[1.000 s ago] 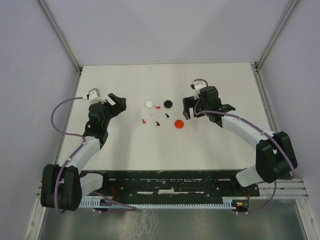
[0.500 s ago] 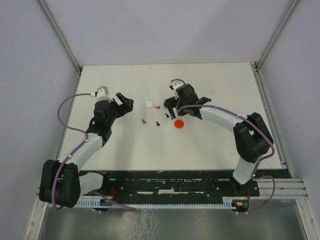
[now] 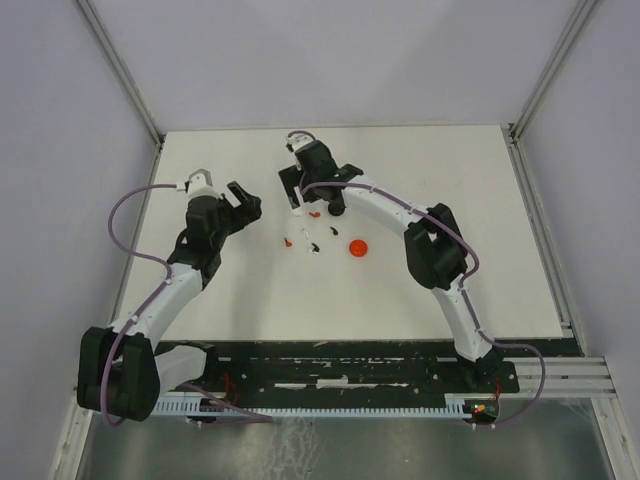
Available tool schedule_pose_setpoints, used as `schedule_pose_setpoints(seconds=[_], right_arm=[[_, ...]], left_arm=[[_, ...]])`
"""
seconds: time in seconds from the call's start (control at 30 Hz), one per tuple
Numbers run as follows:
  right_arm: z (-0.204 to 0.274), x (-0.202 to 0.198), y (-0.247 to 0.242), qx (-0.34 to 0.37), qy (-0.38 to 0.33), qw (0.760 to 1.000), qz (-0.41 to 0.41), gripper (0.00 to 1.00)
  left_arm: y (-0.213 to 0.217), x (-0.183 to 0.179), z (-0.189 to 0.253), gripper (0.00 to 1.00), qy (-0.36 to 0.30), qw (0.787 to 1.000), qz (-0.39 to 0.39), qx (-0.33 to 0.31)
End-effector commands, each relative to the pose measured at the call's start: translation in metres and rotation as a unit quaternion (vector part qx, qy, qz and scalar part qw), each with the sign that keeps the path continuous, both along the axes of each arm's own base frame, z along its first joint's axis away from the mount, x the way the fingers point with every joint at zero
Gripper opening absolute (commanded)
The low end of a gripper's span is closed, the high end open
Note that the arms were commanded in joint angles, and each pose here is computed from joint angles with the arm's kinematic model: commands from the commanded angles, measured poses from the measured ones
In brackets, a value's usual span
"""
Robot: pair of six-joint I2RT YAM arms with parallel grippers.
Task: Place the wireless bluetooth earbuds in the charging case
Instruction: Pick up the charging case at the center of the board.
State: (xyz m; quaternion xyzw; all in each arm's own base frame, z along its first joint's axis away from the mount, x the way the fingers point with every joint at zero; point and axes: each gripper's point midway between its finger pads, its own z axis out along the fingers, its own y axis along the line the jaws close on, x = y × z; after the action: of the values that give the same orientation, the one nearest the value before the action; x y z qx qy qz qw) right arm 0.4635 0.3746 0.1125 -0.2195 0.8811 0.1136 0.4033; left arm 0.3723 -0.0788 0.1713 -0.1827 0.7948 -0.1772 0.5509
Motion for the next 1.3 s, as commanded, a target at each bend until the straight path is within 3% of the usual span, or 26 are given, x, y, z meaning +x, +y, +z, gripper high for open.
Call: schedule_pose_setpoints(seconds=[0.0,0.33,1.03,1.27], right_arm=[[-0.006,0.007,0.022,-0.008,0.005,1.0,-0.009,0.93],[-0.029,0.016,0.047,-0.005,0.005,0.999,-0.034,0.88],[-0.059,0.02,0.044,-0.011,0.018,0.998,-0.065,0.73],[-0.058,0.02,0.045,-0.006,0.019,0.998,-0.065,0.59]], left_arm=[[0.015,0.003,0.034,0.99,-0.029,0.999,0.029,0.025],[0.024,-0.004,0.041,0.99,-0.03,0.998,0.045,0.031],[0.025,-0.001,0.033,0.99,-0.028,0.998,0.042,0.027],[0.026,0.0,0.033,0.99,-0.028,0.998,0.043,0.027]])
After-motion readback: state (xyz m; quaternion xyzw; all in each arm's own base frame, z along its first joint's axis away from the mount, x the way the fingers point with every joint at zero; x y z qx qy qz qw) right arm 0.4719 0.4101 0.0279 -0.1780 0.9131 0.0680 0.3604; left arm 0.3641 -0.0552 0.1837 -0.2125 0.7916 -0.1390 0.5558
